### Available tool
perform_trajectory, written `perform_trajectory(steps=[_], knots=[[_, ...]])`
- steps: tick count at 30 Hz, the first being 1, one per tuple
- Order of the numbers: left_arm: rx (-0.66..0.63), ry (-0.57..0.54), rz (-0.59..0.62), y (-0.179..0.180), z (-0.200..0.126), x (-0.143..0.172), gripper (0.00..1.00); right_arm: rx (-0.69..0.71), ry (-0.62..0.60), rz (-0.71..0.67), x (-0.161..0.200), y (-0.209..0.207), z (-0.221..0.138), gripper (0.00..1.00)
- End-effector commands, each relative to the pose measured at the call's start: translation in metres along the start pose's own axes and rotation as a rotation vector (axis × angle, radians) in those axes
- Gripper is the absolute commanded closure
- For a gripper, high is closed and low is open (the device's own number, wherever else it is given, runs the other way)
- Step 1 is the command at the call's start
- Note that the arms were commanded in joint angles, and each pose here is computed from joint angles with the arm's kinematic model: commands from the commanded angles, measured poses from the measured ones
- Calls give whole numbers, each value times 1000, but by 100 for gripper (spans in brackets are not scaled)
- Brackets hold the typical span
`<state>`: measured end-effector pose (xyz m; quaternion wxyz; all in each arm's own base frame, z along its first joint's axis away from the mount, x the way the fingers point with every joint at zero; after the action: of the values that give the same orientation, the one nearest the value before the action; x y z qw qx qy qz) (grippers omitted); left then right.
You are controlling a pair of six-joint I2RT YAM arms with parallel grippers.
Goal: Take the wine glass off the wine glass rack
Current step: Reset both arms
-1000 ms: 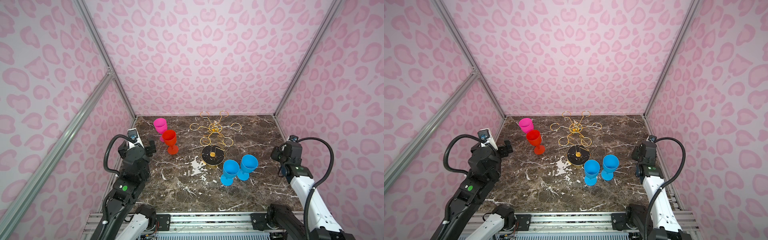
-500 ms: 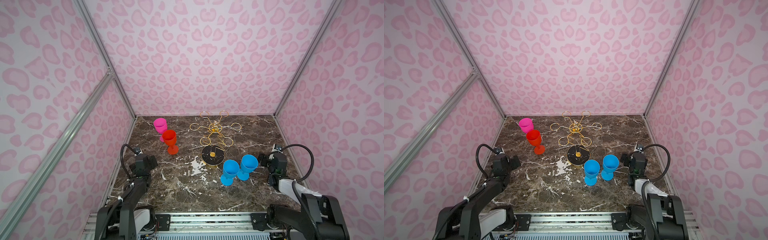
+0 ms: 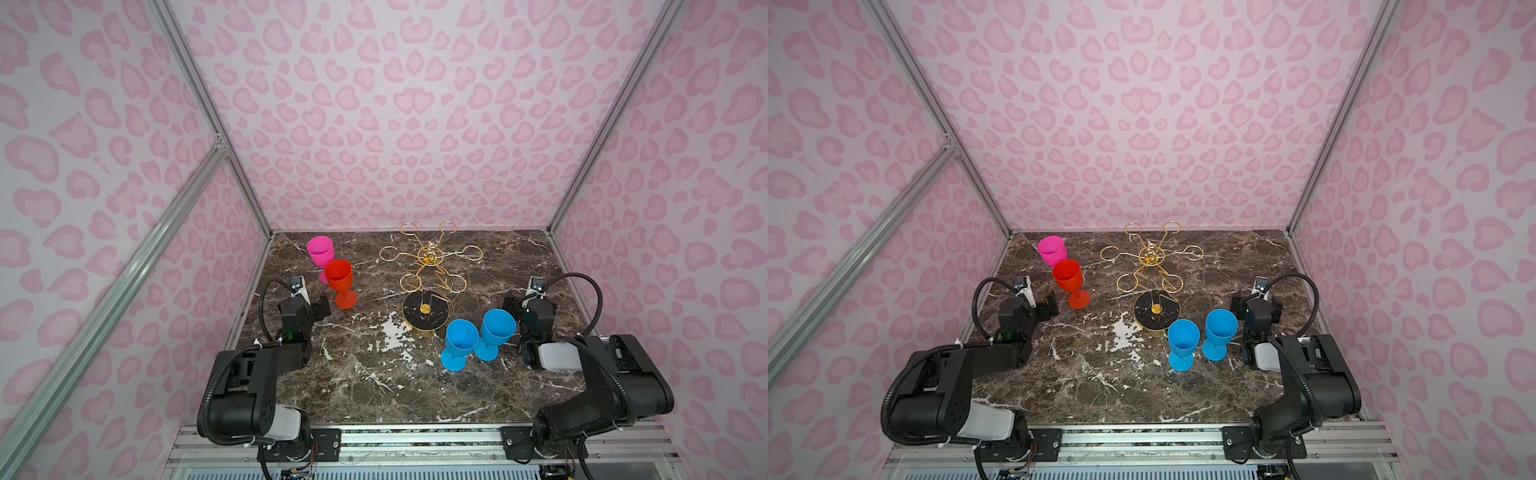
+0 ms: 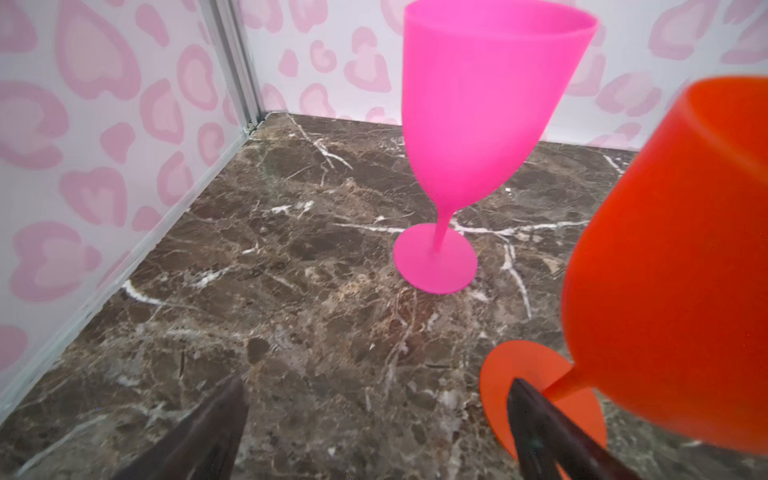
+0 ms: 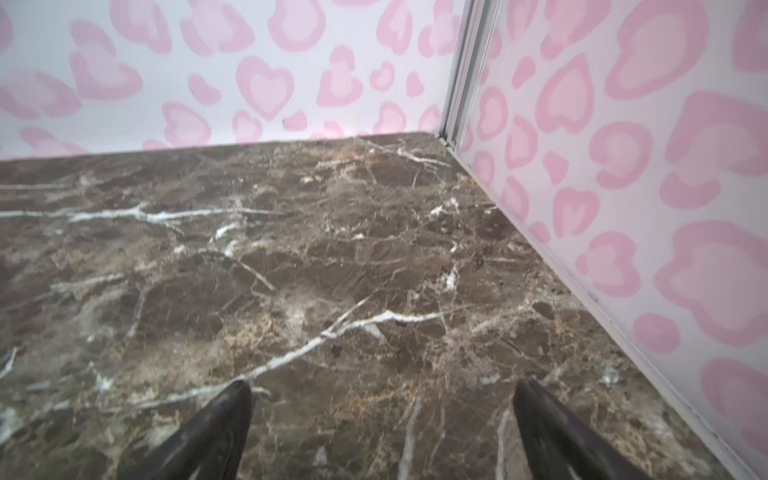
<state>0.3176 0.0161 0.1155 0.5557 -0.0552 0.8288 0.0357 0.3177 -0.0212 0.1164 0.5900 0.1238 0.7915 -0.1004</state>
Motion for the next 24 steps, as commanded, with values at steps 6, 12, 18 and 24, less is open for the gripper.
perform_trajectory(steps=[6,12,18,24], knots=[[37,-128,20,-4,-4,-19,2,31,-29,5,-5,-2,-2,0],[38,-128,22,-4,-4,-19,2,32,-20,1,-5,-2,-1,0],[38,-127,22,-4,-4,-19,2,31,-2,-8,-5,0,1,0],[38,-129,21,-4,-4,-19,2,19,0,-2,-5,-2,2,0]])
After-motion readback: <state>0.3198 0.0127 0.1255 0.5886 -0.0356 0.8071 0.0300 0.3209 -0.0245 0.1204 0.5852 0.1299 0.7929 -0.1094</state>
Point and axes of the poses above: each gripper's point midway between its finger pads, its own z axis out along the fingers, its own y axis along the line the jaws close on, x = y × z, the point moved 7 cm from there along -z, back along the fingers, and after that the axes turned 2 degrees about z, right-handed, at the moved point
